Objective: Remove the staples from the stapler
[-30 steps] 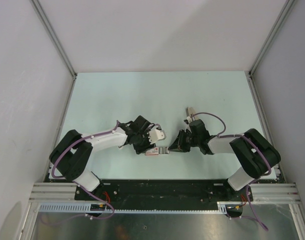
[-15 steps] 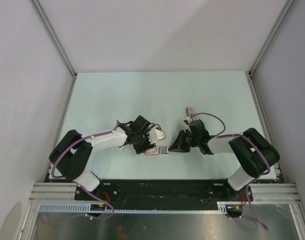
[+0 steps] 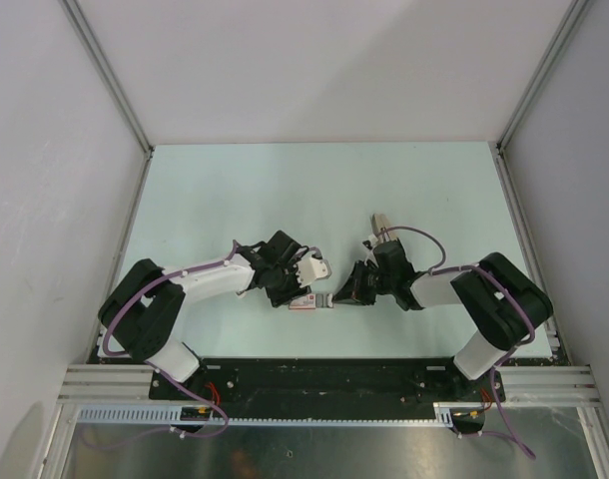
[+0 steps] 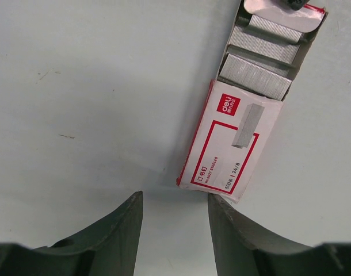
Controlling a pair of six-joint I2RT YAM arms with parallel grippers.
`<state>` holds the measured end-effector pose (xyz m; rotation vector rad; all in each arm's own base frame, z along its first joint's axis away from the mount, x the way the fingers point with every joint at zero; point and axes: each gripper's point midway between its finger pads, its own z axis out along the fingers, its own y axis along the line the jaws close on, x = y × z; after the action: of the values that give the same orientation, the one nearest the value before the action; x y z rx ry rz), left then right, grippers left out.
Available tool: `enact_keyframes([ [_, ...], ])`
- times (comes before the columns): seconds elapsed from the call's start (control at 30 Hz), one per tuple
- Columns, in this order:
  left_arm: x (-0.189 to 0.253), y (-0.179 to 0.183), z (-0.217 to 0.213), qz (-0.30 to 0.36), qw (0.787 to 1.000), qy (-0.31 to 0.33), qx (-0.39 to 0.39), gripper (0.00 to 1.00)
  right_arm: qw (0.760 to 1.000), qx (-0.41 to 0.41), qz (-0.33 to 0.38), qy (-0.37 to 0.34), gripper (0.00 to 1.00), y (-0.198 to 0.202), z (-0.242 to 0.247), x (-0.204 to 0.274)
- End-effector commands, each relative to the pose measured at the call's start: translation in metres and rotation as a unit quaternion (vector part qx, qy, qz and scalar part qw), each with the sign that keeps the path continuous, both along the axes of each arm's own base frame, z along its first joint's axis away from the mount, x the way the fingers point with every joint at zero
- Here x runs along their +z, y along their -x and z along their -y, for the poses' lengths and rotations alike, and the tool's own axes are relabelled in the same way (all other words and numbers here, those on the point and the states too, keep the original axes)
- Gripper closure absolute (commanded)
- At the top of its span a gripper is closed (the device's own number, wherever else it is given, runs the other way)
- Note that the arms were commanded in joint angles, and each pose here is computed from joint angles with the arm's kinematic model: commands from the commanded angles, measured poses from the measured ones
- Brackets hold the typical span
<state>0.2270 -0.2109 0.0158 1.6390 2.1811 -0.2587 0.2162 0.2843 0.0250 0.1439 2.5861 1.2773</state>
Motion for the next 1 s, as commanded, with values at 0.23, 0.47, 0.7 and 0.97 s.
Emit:
enact_keyframes([
  [0.23, 0.006, -0.009, 0.007, 0.022, 1.000, 0.003, -0.011, 0.47, 0.999, 0.014, 0.007, -0.035, 0.94, 0.002, -0.022, 0.009],
  [0.47, 0.007, -0.009, 0.009, 0.023, 1.000, 0.004, -0.012, 0.47, 0.999, 0.024, 0.002, -0.037, 0.94, 0.004, -0.032, 0.007],
  [0.7, 0.007, -0.009, 0.011, 0.024, 1.000, 0.005, -0.016, 0.48, 0.999, 0.028, 0.004, -0.042, 0.94, 0.003, -0.040, 0.008],
  [0.97, 0.009, -0.009, 0.013, 0.025, 0.999, 0.007, -0.019, 0.48, 0.998, 0.031, 0.005, -0.048, 0.94, -0.001, -0.047, 0.010],
])
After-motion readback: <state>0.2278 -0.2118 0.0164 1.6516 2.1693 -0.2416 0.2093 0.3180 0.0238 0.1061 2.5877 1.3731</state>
